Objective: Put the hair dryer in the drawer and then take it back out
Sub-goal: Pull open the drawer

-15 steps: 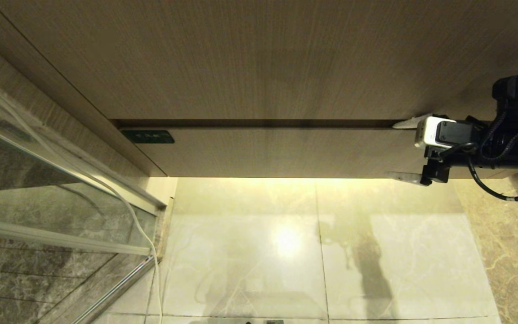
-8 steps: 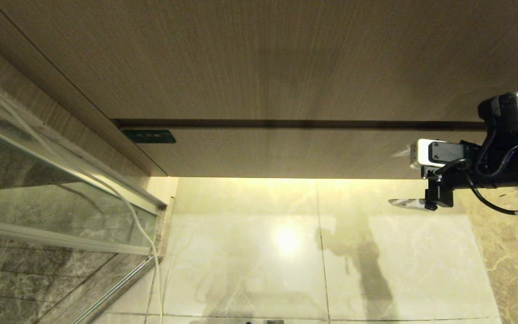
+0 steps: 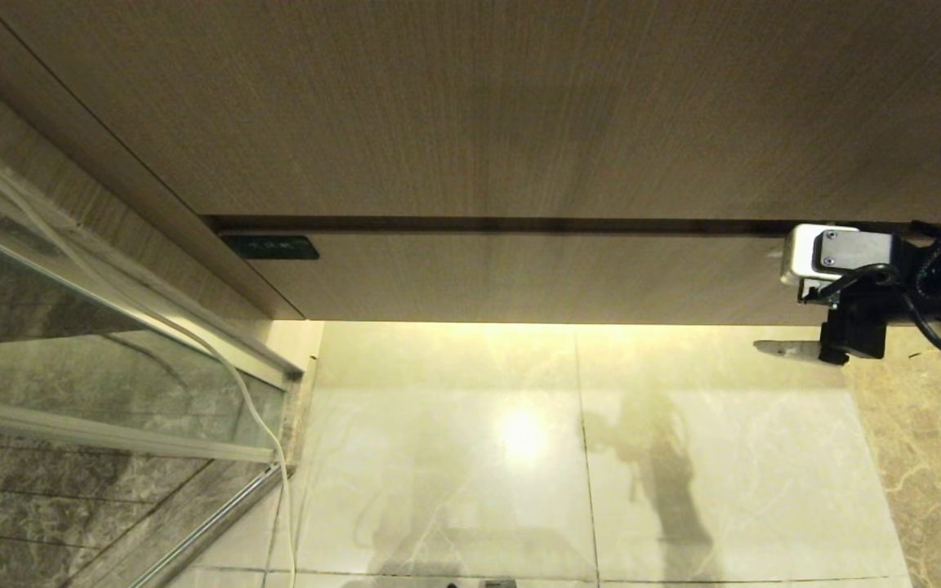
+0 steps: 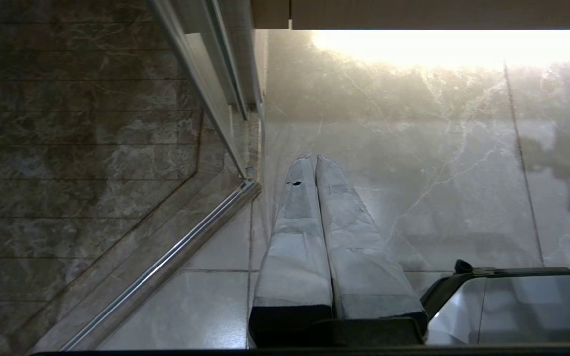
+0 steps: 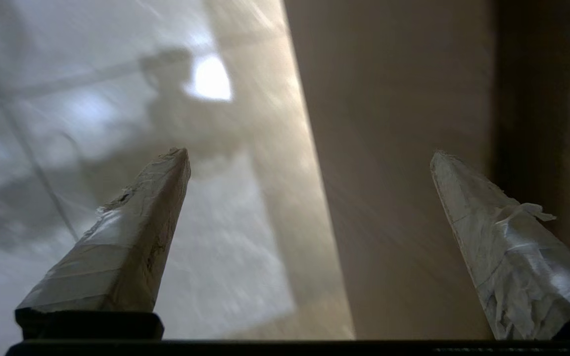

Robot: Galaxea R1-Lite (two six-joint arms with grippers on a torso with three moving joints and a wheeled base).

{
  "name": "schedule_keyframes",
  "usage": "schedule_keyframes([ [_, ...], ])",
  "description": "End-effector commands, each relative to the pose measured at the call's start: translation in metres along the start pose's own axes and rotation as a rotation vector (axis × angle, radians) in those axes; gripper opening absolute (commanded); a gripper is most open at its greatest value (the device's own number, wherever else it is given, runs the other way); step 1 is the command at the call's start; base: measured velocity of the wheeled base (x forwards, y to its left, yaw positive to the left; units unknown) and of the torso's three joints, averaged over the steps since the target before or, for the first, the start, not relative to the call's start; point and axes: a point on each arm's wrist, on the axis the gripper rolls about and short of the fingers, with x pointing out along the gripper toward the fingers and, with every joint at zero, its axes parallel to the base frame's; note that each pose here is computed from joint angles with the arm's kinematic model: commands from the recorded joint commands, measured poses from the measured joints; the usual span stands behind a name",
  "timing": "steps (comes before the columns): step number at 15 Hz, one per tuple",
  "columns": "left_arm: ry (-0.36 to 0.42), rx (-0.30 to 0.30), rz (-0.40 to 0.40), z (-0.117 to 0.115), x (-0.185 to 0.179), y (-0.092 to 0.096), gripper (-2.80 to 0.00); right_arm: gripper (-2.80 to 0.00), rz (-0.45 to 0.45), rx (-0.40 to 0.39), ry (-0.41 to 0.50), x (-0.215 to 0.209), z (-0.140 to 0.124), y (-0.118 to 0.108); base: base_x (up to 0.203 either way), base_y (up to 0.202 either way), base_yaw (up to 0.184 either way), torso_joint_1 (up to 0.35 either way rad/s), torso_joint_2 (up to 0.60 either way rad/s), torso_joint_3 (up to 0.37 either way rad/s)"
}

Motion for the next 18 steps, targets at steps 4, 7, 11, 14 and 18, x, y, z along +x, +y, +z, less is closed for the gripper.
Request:
schedule_keyframes([
  [4,0.001,0.000,0.001,0.000,0.000,0.000,-2.80,0.00,-0.060,-0.050,0.019,-0.023,0.020,0.023,0.000,0.000,0.000,0.000,0.00,0.000],
  [7,0.001,0.000,0.001,0.000,0.000,0.000,-2.80,0.00,-0.106,-0.046,-0.003,-0.015,0.016,0.032,0.000,0.000,0.000,0.000,0.00,0.000],
  [11,0.000,0.000,0.001,0.000,0.000,0.000,-2.80,0.00,-0.132,0.000,-0.051,0.003,0.012,0.039,0.000,0.000,0.000,0.000,0.00,0.000],
  [14,-0.001,0.000,0.001,0.000,0.000,0.000,-2.80,0.00,-0.145,0.044,-0.065,0.017,0.012,0.035,0.000,0.000,0.000,0.000,0.00,0.000],
  [18,-0.001,0.000,0.001,0.000,0.000,0.000,-2.80,0.00,-0.192,0.048,-0.134,0.031,0.017,0.028,0.000,0.000,0.000,0.000,0.00,0.000],
])
